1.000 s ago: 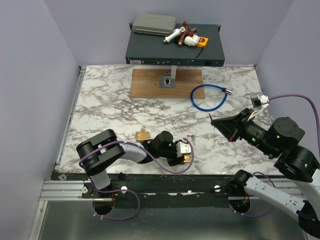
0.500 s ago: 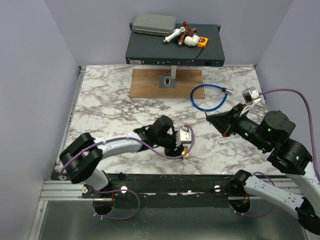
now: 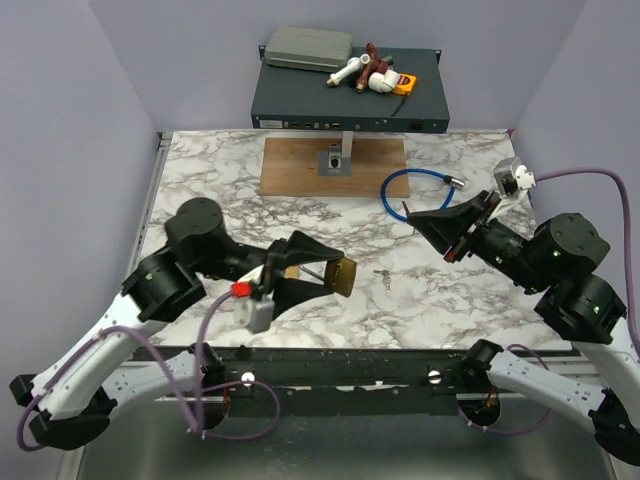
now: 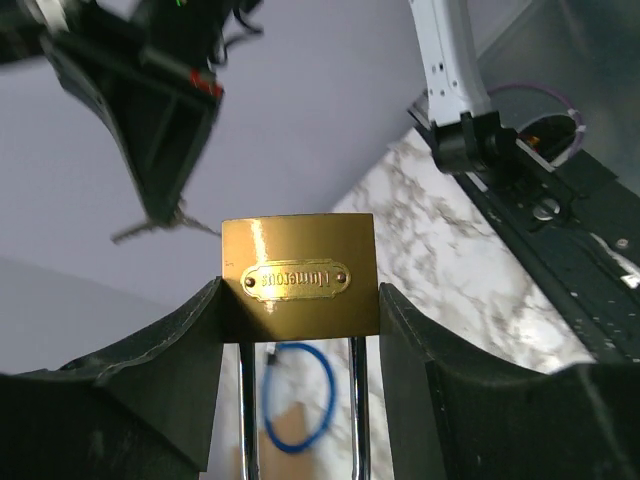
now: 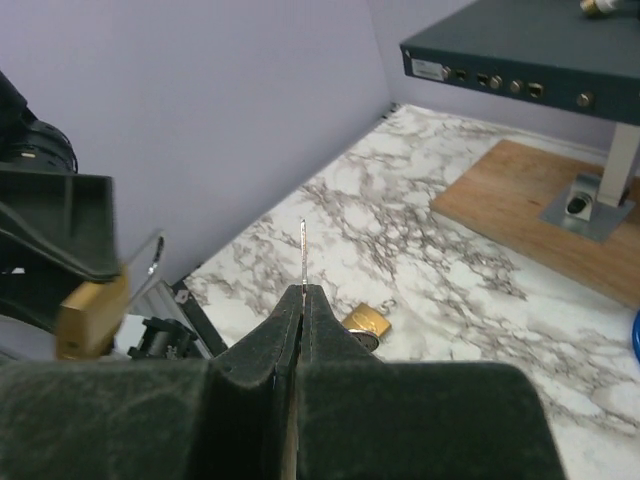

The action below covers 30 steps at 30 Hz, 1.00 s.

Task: Unlock with the key

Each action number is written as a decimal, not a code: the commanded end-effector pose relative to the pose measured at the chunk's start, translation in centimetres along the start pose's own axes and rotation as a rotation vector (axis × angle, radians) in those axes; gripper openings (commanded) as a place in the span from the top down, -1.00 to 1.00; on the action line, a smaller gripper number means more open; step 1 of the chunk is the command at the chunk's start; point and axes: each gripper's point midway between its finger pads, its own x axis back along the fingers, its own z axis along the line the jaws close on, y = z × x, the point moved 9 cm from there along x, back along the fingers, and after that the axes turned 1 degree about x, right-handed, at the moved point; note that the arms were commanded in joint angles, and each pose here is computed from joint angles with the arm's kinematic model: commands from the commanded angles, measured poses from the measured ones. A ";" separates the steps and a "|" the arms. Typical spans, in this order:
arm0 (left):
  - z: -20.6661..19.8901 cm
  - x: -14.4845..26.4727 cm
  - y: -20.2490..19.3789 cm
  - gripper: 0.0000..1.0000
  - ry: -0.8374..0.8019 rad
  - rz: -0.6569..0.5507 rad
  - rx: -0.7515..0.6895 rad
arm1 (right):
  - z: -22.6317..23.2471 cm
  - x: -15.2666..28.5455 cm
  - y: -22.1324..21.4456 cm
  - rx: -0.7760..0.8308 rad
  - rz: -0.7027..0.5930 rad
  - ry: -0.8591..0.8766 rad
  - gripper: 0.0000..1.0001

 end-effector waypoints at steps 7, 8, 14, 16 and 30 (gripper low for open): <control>0.3 2.9 10.7 1.00 -0.002 -0.329 -0.469 | 2.5 -1.5 1.9 0.021 -0.038 0.258 0.99; 0.1 3.1 10.9 1.00 -0.005 -0.332 -0.474 | 2.6 -1.6 2.0 0.019 -0.035 0.270 0.99; -0.5 3.7 11.5 1.00 -0.008 -0.340 -0.501 | 2.9 -1.7 1.8 0.025 -0.017 0.318 0.99; -0.5 3.7 11.4 1.00 -0.001 -0.334 -0.500 | 3.1 -1.8 1.6 0.026 0.006 0.350 0.99; -1.0 8.6 3.4 1.00 0.168 0.333 -0.532 | 3.3 -5.8 -1.6 -0.003 0.401 0.515 0.99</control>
